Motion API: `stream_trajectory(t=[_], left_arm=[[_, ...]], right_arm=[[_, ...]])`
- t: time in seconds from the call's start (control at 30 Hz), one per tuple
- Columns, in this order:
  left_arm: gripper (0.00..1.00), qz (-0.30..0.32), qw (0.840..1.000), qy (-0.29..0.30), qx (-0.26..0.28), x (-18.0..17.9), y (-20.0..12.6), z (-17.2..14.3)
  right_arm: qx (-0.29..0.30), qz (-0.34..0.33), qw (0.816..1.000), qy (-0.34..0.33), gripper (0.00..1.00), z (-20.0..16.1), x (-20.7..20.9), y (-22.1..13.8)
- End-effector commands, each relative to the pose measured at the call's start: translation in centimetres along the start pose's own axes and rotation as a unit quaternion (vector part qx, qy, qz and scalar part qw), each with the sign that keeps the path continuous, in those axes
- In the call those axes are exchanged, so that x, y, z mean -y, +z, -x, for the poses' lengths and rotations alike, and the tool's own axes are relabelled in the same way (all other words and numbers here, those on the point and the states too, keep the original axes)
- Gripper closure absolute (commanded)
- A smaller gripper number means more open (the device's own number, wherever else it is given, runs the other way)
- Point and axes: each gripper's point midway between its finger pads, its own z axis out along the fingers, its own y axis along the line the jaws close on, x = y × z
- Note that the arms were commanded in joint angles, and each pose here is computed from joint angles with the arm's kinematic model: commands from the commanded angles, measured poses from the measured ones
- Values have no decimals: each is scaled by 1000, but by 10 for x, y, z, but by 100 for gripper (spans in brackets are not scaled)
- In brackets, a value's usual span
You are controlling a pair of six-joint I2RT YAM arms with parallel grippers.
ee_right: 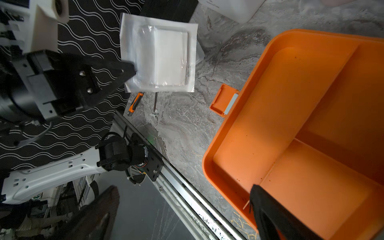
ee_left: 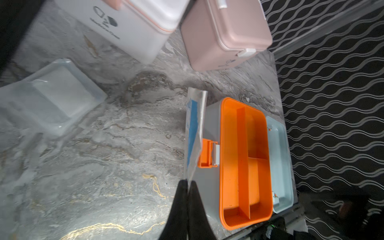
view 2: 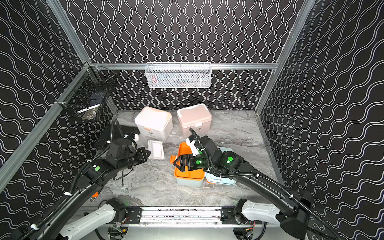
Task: Open first aid kits and take out gauze
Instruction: Place the gauze at the center of the board.
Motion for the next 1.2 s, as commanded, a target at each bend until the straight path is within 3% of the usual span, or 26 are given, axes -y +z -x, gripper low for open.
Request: stream_trajectory(t=[0.0,0.37,0.6,0.8,0.93,1.17], left_arm=[[100,39,999,-19,12,-24,-2,2],[100,68,987,-146,10,-79,23,-5],[100,102,963,-248,4,-110,57,-19],[100,90,941,-325,16,-121,79,-32],[100,106,928,-357,30,-133,83,-45],[100,131,927,-350,43,-128,92,-58]], right_arm=[[16,18,1000,-16,0,10,-19,1],[2,-17,1000,-12,0,0,-15,19],[5,-36,999,-1,0,-4,-4,21],[-1,-40,999,-1,1,-6,-1,27],[-4,-41,999,-2,0,-6,0,30],[-8,-41,999,-5,0,-8,1,34]])
